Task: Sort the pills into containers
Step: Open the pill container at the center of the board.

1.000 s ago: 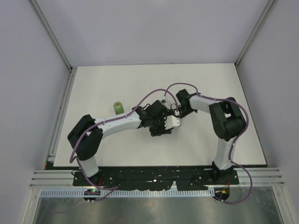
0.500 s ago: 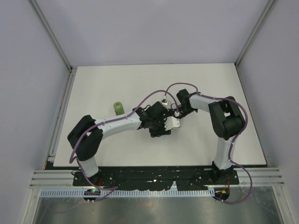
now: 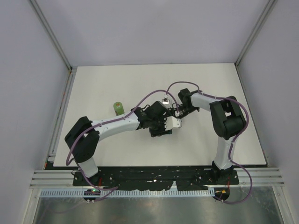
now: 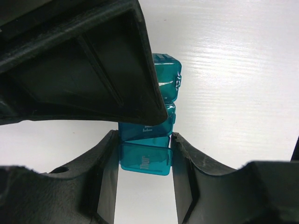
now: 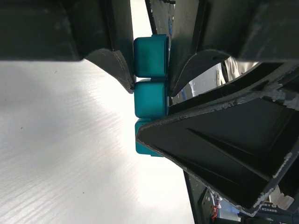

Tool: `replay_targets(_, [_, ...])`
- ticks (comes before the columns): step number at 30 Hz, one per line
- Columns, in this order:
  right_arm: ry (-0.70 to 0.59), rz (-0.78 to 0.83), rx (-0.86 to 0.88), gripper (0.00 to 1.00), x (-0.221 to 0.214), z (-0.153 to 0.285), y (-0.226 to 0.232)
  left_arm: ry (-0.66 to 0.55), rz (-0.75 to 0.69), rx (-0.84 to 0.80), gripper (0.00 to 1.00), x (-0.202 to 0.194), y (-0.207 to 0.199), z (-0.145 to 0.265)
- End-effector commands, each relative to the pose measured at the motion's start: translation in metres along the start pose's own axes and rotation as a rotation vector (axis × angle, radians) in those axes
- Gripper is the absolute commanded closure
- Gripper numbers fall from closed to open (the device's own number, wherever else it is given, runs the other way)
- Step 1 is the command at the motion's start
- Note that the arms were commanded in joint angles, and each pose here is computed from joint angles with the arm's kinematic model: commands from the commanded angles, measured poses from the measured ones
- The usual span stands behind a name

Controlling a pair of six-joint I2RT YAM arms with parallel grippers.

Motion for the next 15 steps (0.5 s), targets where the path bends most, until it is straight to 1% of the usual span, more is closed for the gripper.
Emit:
replay_targets(1, [-0.006, 0.027, 0.051, 0.94, 0.0042, 0.0026, 0.0128, -0.067, -0.035, 0.037, 0.6, 0.0176, 0.0086, 0.0235])
replay_targets(6, [-0.005, 0.035, 0.047, 0.94, 0.0043, 0.0048, 0.0142, -0.067, -0.042, 0.008, 0.59, 0.0187, 0.0042, 0.0286])
replay_targets(15, [0.004, 0.041, 0.042, 0.94, 0.0022, 0.0057, 0.0153, -0.053, -0.046, -0.014, 0.47, 0.0211, 0.0031, 0.0327])
Point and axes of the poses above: each gripper's point midway between its finger pads, its own z axis back along the fingers, its own y axis along the line the jaws close on, x = y × z, the point moved 3 cm from there along z, back along the fingers, and after that the axes turned 12 degrees about z, right-handed, at the moved point
